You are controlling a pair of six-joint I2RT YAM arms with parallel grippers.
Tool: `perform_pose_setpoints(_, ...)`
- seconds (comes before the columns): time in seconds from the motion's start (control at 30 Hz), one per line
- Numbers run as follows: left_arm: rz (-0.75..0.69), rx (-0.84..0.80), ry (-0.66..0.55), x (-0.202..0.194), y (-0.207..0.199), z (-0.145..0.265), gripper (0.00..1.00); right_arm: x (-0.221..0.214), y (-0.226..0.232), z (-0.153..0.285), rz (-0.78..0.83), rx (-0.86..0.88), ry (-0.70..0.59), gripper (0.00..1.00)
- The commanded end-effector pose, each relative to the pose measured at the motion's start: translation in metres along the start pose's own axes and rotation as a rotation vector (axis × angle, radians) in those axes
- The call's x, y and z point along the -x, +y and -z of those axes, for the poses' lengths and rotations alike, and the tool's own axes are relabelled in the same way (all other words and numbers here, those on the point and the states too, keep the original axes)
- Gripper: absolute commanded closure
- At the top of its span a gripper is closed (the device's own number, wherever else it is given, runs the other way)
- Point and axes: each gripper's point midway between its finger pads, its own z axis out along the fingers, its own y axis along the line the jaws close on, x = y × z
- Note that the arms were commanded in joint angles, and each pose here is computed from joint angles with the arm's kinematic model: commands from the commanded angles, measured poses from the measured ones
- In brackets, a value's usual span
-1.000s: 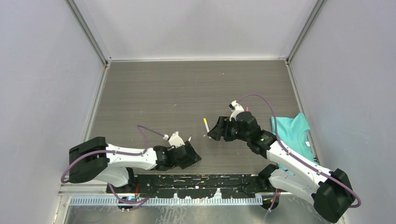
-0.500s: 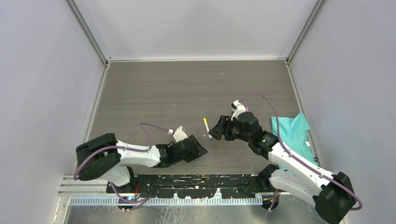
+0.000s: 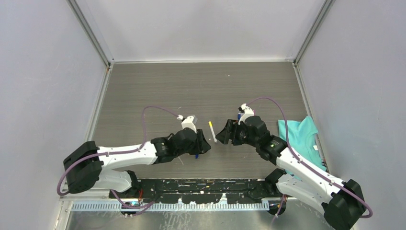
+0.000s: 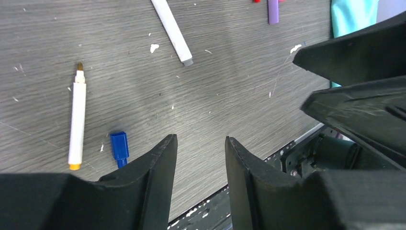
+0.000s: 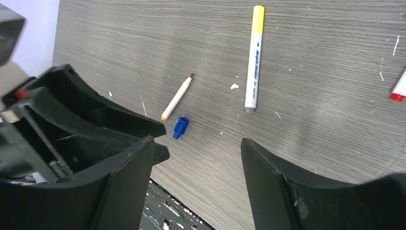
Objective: Insert the pens into the pen caps
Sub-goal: Pick up the pen cap at the center of the board.
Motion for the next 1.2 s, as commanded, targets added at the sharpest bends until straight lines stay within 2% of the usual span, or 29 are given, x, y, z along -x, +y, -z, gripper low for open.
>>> perform_pose_setpoints(0.0,-0.190,0.162,0.089,-0.003,0.029,0.019,0.58,0.009,0.002,0.000,-0.007,0.000,-0.038,0.28)
perform_pose_setpoints(0.13,-0.197,0.227,0.133,-0.013,0.038,0.025,0.62,0.009,0.003,-0.001,-0.015,0.000,-0.037,0.28)
perform_pose_setpoints(0.33,-0.166,0.276,0.165,-0.024,0.045,0.022,0.63,0.009,0.003,-0.002,-0.019,-0.001,-0.037,0.28)
perform_pose_setpoints(0.73,-0.197,0.290,0.190,-0.033,0.043,0.007,0.59,0.006,0.001,-0.001,-0.024,-0.003,-0.038,0.28)
perform_pose_setpoints(1.17,-0.243,0.338,0.219,-0.041,0.053,-0.005,0.63,0.004,-0.002,-0.003,-0.024,-0.013,-0.029,0.28)
